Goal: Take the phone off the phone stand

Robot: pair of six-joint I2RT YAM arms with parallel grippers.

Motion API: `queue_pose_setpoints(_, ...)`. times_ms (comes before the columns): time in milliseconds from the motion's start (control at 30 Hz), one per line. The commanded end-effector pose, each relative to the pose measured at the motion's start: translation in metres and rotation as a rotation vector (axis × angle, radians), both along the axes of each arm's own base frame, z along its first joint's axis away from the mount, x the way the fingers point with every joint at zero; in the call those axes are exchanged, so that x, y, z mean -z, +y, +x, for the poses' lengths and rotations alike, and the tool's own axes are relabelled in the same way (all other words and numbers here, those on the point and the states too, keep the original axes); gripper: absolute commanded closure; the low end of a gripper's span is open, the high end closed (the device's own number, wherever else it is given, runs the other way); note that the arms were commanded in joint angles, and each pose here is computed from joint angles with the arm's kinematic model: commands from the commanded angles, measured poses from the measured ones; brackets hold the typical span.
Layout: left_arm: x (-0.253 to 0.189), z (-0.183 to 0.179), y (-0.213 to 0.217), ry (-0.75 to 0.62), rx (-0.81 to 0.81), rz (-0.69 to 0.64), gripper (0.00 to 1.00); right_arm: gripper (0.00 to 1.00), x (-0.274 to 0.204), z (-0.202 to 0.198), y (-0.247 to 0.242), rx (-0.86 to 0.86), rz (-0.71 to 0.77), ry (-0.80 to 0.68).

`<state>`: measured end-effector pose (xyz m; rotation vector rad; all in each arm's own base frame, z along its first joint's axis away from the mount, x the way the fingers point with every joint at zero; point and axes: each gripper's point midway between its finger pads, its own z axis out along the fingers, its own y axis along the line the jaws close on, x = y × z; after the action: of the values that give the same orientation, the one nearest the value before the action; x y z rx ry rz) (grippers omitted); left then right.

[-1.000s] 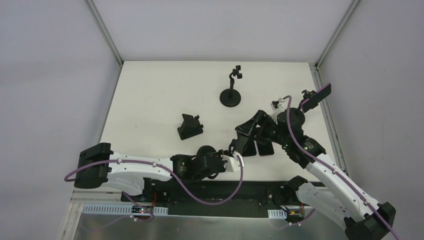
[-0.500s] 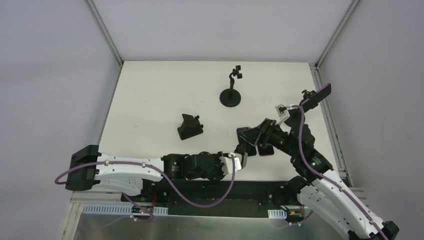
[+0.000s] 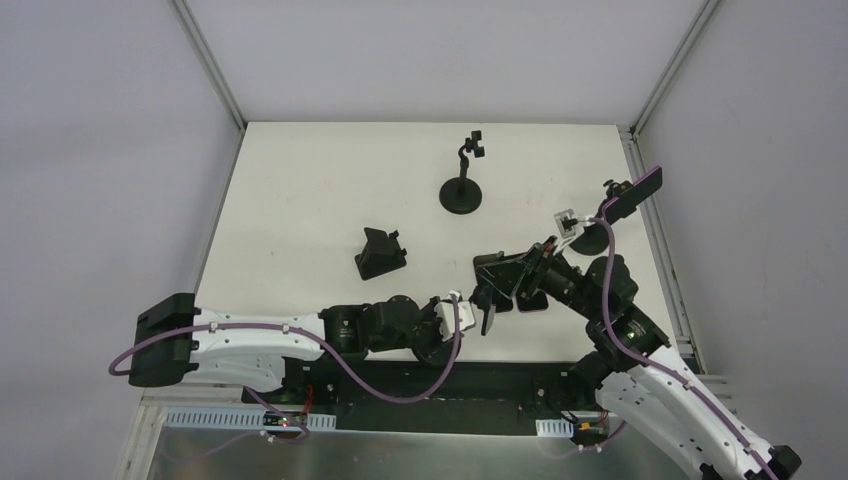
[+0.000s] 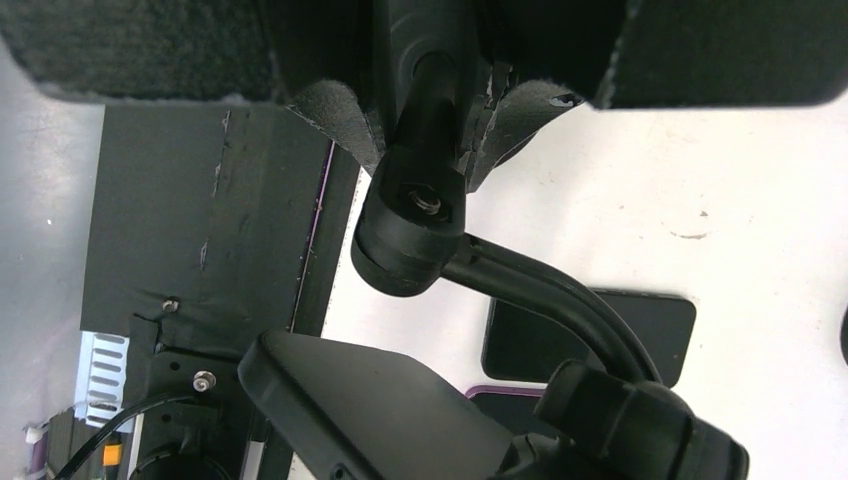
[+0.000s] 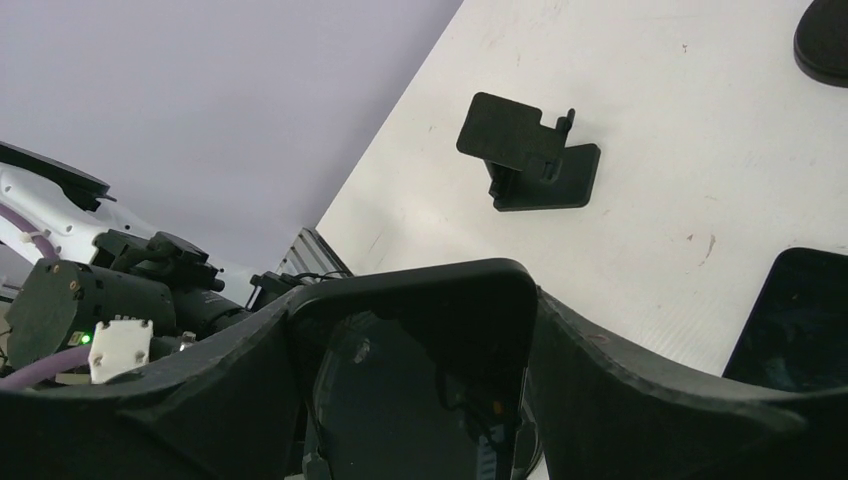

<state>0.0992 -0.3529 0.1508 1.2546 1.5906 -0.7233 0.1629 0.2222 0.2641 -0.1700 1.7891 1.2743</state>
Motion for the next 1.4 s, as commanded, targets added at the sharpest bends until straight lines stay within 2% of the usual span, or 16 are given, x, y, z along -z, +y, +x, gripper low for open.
queue_pose_setpoints(0, -0.046, 0.029, -0.012, 0.082, -0.170, -0.239, 1.00, 1.00, -0.068, -0.037, 0.007, -0.152, 0.156, -0.207)
queue_pose_setpoints(333, -0.028, 0.053, -0.014, 0.154, -0.322, -0.229, 1.00, 1.00, -0.074, -0.040, 0.010, -0.117, 0.111, -0.241)
queue_pose_setpoints(767, -0.015, 0.092, 0.006, 0.199, -0.663, -0.295, 1.00, 1.00, -0.068, -0.029, 0.013, 0.042, 0.069, -0.284)
queue_pose_setpoints(1033, -0.016, 0.098, 0.016, 0.176, -0.717, -0.308, 1.00, 1.00, -0.070, -0.030, 0.024, 0.058, 0.044, -0.305)
queue_pose_setpoints(1167, -0.017, 0.095, 0.015, 0.164, -0.684, -0.294, 1.00, 1.00, -0.070, -0.030, 0.024, 0.054, 0.036, -0.312)
queue_pose_setpoints(1200, -0.018, 0.094, 0.013, 0.161, -0.666, -0.290, 0.96, 1.00, -0.069, -0.031, 0.025, 0.048, 0.030, -0.316)
queue_pose_setpoints(1267, -0.020, 0.090, 0.009, 0.157, -0.625, -0.279, 0.75, 1.00, -0.069, -0.033, 0.026, 0.030, 0.016, -0.326)
queue_pose_setpoints(1333, -0.021, 0.088, 0.006, 0.160, -0.604, -0.281, 0.41, 1.00, -0.068, -0.035, 0.028, 0.012, -0.005, -0.333)
queue_pose_setpoints(1367, -0.022, 0.087, 0.006, 0.159, -0.594, -0.279, 0.29, 1.00, -0.067, -0.036, 0.028, 0.005, -0.016, -0.336)
